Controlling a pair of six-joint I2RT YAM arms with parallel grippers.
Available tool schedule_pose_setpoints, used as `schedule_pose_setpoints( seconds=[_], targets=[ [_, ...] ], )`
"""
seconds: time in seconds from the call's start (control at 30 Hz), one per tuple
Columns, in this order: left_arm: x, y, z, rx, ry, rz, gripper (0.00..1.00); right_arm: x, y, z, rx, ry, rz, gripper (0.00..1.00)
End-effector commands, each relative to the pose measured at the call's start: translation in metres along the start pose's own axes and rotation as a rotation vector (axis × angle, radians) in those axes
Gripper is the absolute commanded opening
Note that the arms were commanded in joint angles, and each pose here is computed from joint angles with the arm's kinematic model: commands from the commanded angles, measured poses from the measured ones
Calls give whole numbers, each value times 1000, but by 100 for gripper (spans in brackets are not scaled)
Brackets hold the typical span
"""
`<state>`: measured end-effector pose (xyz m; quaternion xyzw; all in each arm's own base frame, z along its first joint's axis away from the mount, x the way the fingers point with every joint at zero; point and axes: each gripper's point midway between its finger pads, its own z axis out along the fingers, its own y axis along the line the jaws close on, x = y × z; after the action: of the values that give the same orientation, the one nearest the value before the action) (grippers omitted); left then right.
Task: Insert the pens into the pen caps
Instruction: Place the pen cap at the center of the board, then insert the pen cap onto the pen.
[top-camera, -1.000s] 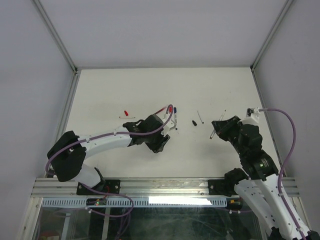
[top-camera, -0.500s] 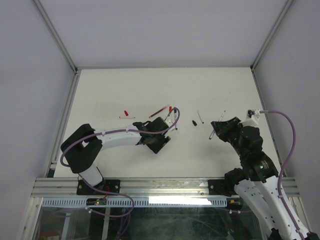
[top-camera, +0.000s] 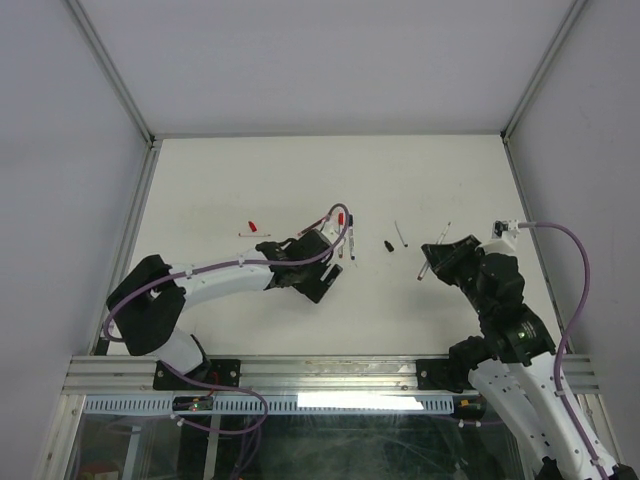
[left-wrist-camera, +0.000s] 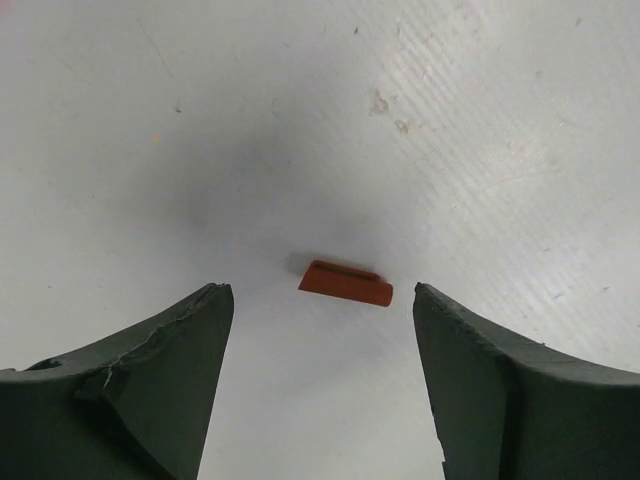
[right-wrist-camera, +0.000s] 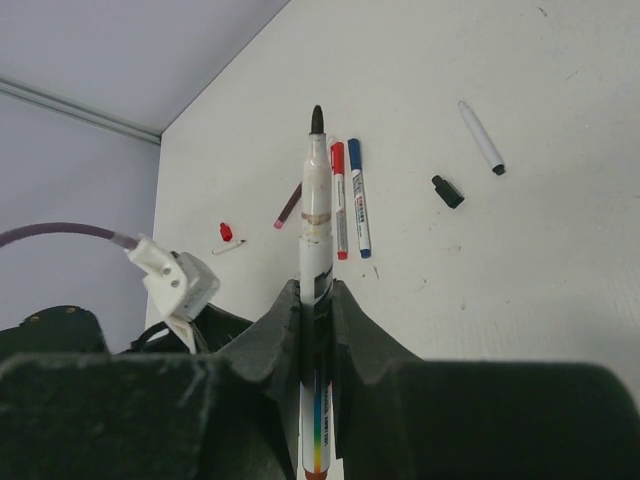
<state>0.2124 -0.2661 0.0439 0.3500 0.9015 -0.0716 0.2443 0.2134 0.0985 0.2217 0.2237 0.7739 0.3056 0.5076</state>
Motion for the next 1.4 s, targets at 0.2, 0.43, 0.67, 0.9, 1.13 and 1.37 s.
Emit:
schedule_pose_setpoints(
  seconds=[0.2,0.43,0.67,0.9,1.13,1.37],
  targets=[
    [-30,-4,-26,-40,-196,-633,66,1,4,8,-22,-1,26,1],
    [-20,-2,-17,-117,-153,-866,61,4,0,9,-10,2,29,1],
    [-19,-5,-4,-167,-99,-838,53,5,-7,8,11,-7,22,1],
    [-4,-13,8,-181,-25,-807,42,6,-11,7,17,-17,31,1],
    [15,-14,10,-189,17,-791,33,4,-7,10,18,-10,31,1],
    [15,-6,13,-228,15,-707,23,5,-4,14,9,-3,46,1]
  ],
)
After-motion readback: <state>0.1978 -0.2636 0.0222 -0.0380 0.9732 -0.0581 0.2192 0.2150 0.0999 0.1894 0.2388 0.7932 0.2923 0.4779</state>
